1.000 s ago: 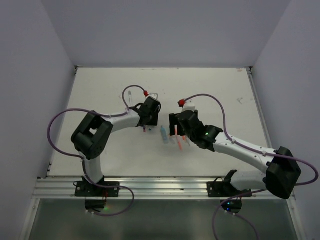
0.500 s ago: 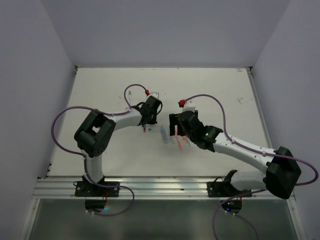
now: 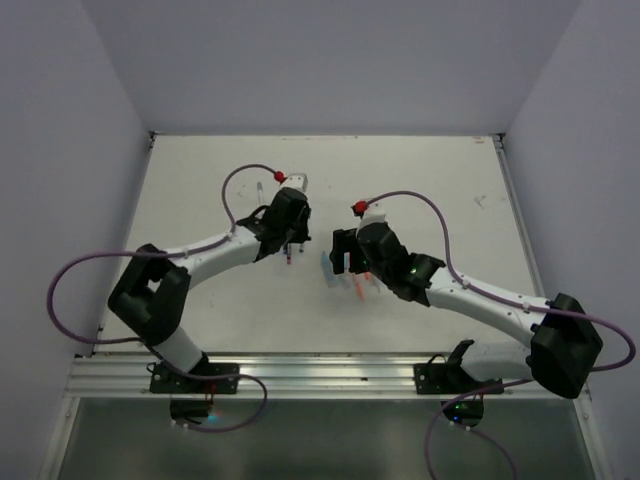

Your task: Open the pen caps

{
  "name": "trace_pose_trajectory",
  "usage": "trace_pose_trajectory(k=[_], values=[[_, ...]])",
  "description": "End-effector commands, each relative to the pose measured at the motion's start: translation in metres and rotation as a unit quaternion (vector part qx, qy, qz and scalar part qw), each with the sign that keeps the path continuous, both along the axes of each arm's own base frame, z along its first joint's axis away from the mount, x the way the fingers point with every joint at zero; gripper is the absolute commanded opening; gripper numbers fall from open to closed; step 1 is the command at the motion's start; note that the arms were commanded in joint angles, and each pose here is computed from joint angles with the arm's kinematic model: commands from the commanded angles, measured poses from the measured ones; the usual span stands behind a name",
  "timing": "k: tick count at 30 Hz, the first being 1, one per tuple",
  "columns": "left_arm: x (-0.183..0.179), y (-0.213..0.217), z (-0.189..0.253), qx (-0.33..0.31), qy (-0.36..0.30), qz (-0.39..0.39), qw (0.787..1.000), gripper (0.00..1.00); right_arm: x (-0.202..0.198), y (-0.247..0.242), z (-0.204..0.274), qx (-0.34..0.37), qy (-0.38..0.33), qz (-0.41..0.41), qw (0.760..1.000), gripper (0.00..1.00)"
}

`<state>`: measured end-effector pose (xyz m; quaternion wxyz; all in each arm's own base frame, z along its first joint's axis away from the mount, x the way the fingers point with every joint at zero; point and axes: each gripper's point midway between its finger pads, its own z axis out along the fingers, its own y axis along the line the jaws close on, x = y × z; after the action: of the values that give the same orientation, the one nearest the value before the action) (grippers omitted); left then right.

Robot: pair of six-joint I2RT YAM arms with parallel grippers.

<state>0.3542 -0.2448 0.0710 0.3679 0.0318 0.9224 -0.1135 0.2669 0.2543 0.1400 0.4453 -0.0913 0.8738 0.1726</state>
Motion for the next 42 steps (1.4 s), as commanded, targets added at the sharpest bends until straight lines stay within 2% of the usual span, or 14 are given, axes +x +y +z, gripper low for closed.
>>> trace_pose_trajectory(k=[1, 8, 14, 28, 37, 42], values=[[0.014, -0.022, 0.094, -0.136, -0.113, 0.004, 0.984, 0.00, -0.002, 0.025, 0.027, 0.070, -0.029, 0.044, 0.996, 0.80], [-0.010, -0.031, 0.146, -0.271, -0.163, -0.016, 0.948, 0.00, -0.011, 0.059, 0.053, 0.159, -0.050, 0.115, 0.979, 0.79], [-0.023, -0.027, 0.174, -0.325, -0.197, -0.022, 0.924, 0.00, -0.002, 0.065, 0.075, 0.193, -0.084, 0.106, 0.972, 0.78], [-0.041, -0.026, 0.184, -0.367, -0.213, -0.043, 0.905, 0.00, 0.017, 0.082, 0.097, 0.205, -0.102, 0.104, 0.968, 0.75], [-0.045, -0.024, 0.184, -0.377, -0.214, -0.043, 0.900, 0.00, 0.024, 0.090, 0.099, 0.198, -0.099, 0.107, 0.969, 0.65], [-0.049, -0.027, 0.188, -0.380, -0.215, -0.055, 0.898, 0.00, 0.025, 0.091, 0.094, 0.196, -0.096, 0.106, 0.970, 0.55]])
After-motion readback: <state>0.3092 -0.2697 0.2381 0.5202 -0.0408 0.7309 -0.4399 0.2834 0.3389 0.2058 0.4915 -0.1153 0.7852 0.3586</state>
